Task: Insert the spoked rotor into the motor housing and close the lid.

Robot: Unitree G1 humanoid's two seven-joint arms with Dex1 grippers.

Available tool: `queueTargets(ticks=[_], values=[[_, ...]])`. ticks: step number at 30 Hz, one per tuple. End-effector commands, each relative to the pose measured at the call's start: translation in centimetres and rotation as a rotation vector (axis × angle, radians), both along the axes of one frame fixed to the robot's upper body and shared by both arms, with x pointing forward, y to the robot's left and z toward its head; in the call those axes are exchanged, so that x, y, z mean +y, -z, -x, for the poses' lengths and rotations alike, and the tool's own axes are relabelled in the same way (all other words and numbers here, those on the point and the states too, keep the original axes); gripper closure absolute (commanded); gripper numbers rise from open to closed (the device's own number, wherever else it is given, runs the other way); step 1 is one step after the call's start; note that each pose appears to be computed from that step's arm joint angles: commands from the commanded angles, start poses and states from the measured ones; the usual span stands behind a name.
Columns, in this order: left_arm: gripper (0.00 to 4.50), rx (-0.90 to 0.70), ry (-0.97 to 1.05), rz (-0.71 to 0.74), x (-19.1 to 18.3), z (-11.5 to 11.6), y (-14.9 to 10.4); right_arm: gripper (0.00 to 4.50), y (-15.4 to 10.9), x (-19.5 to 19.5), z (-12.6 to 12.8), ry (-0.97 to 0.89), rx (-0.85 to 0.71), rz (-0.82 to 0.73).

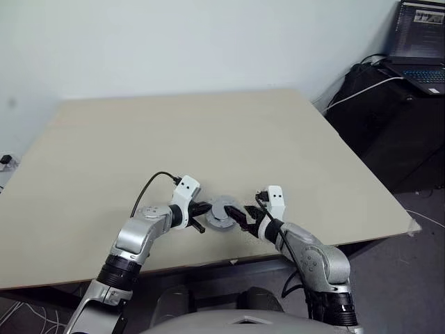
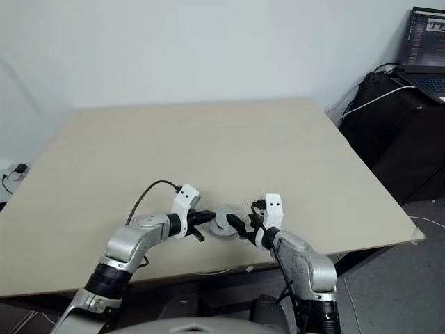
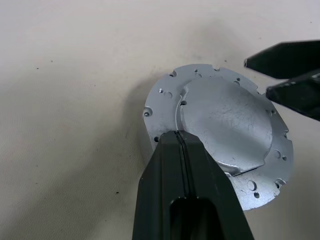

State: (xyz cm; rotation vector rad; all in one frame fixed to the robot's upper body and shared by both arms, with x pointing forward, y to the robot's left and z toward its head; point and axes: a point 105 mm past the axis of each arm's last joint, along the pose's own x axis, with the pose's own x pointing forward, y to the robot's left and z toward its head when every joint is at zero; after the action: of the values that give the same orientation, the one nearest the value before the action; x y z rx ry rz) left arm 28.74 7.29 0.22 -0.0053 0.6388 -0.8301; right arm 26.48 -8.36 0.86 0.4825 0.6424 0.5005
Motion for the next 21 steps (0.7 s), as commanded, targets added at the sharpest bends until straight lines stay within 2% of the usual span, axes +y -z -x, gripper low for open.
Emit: queueTargets(ticks=[1, 8, 14, 21], values=[[4.5, 0.025, 0.043, 0.015, -1.0, 0.9, 0.3, 0.03, -0.2, 0.1, -0.7, 0.027, 0.019, -0.044], [4.5, 0.023, 0.033, 0.01, -0.8, 0.9, 0.4, 0.03, 0.7, 0.5, -0.6, 0.049, 0.123, -0.13], [4.5, 0.024, 0.029, 0.007, -0.7, 0.9, 0.5, 0.03, -0.1, 1.9, 0.7, -0.015, 0.245, -0.359], [4.5, 0.021, 0.021, 0.008, -0.7, 0.8, 0.5, 0.03, -1.6, 2.7, 0.9, -0.035, 0.278, -0.553]])
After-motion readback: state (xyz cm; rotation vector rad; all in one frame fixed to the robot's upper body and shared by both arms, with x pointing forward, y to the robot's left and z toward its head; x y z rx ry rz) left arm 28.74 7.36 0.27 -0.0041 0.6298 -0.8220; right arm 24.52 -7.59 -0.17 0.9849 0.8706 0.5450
